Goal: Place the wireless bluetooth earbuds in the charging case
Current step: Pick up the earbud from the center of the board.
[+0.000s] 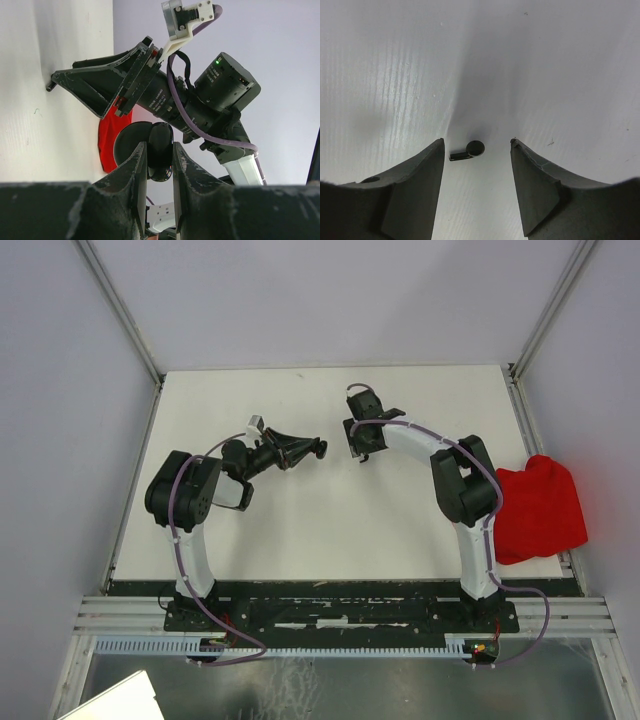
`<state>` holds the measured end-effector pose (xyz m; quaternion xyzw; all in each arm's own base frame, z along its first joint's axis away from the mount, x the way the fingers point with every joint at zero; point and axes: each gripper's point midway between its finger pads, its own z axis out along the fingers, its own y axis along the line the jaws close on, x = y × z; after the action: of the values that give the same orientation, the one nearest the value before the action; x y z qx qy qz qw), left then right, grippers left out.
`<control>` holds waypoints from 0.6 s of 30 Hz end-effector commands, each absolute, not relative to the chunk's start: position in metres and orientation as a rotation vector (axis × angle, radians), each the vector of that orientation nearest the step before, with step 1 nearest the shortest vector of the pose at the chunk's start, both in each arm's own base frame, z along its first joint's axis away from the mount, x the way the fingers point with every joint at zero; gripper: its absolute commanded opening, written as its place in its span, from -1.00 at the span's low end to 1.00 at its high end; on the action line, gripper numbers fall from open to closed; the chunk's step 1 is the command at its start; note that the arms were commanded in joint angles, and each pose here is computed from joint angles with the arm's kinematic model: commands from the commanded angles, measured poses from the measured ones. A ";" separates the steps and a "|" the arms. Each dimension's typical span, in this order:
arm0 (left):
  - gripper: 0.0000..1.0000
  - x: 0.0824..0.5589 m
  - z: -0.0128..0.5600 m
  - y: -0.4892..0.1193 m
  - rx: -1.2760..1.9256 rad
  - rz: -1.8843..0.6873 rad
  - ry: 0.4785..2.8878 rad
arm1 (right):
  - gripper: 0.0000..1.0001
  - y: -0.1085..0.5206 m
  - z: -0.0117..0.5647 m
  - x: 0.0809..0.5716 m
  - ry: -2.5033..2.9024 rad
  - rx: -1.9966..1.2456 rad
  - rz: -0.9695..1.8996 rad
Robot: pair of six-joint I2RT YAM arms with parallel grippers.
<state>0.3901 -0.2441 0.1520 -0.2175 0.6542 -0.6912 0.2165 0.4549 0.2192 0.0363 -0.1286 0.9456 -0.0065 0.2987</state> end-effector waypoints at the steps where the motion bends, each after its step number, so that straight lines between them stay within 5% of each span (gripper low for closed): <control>1: -0.94 0.390 0.162 -0.241 -0.599 -1.953 1.763 | 0.27 0.224 0.048 0.469 2.462 -0.338 -0.028; 18: -0.94 0.389 0.163 -0.241 -0.597 -1.957 1.762 | 0.31 0.218 0.036 0.467 2.500 -0.352 -0.078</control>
<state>0.3899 -0.2440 0.1494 -0.2190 0.6552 -0.6904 0.2148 0.4590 0.2180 0.0247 -0.1351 0.9477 -0.0193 0.2885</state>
